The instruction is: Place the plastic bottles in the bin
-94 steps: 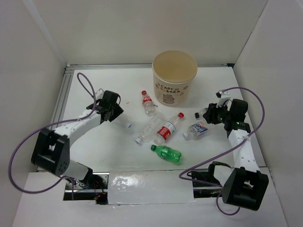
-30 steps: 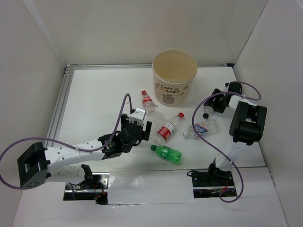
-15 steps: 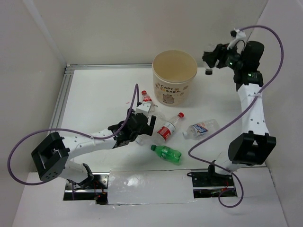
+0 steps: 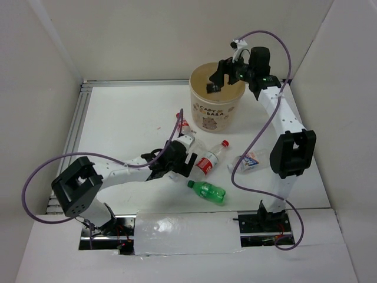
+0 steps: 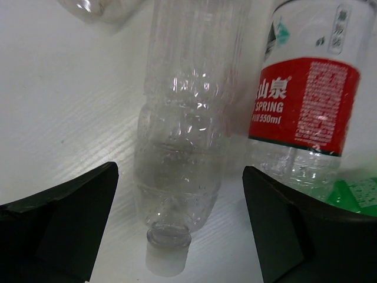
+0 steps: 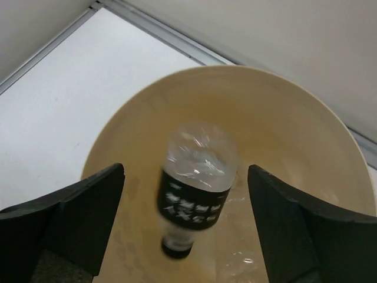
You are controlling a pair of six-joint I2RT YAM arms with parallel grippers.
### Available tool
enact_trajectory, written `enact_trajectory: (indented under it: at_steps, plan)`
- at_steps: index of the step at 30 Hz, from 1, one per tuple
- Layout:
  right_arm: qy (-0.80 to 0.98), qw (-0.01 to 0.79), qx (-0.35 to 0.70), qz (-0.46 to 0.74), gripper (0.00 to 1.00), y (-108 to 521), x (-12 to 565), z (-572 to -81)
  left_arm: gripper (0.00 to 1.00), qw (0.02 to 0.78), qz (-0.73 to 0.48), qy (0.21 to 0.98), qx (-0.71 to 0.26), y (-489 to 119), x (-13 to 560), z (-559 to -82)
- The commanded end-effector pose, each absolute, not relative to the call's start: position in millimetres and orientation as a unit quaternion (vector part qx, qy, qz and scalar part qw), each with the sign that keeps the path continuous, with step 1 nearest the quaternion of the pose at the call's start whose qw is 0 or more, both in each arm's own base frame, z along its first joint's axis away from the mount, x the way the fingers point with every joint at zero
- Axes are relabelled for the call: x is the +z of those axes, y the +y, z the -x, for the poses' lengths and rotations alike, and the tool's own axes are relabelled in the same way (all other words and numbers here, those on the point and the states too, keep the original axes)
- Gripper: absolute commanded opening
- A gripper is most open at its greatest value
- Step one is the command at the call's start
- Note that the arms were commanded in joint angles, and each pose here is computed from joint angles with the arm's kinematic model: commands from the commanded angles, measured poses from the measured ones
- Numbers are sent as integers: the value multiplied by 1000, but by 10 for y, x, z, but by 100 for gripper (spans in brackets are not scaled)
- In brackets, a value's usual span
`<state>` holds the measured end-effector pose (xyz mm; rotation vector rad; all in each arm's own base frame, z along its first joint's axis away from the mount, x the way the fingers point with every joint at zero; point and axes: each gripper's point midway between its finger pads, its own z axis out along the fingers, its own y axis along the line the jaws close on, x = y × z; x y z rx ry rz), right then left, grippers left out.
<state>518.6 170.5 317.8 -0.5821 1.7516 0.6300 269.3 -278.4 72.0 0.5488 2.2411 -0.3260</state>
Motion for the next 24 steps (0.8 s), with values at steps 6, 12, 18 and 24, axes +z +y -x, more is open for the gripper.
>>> enact_trajectory:
  at_steps: [6, 12, 18, 24]
  plan:
    - [725, 596, 258, 228, 93, 1220, 3701, -4902, 97, 356, -251, 892, -124, -2957, 377, -2751]
    - [750, 565, 262, 224, 85, 928, 3375, -4339, 17, 367, -259, 884, -133, -3059, 540, -2822]
    - [788, 538, 217, 204, 45, 542, 2687, -3592, 0, 438, -270, 835, -196, -3097, 1509, -2577]
    - [788, 492, 122, 349, 78, 322, 1888, -2879, 0, 557, -242, 747, -270, -3223, 2822, -2711]
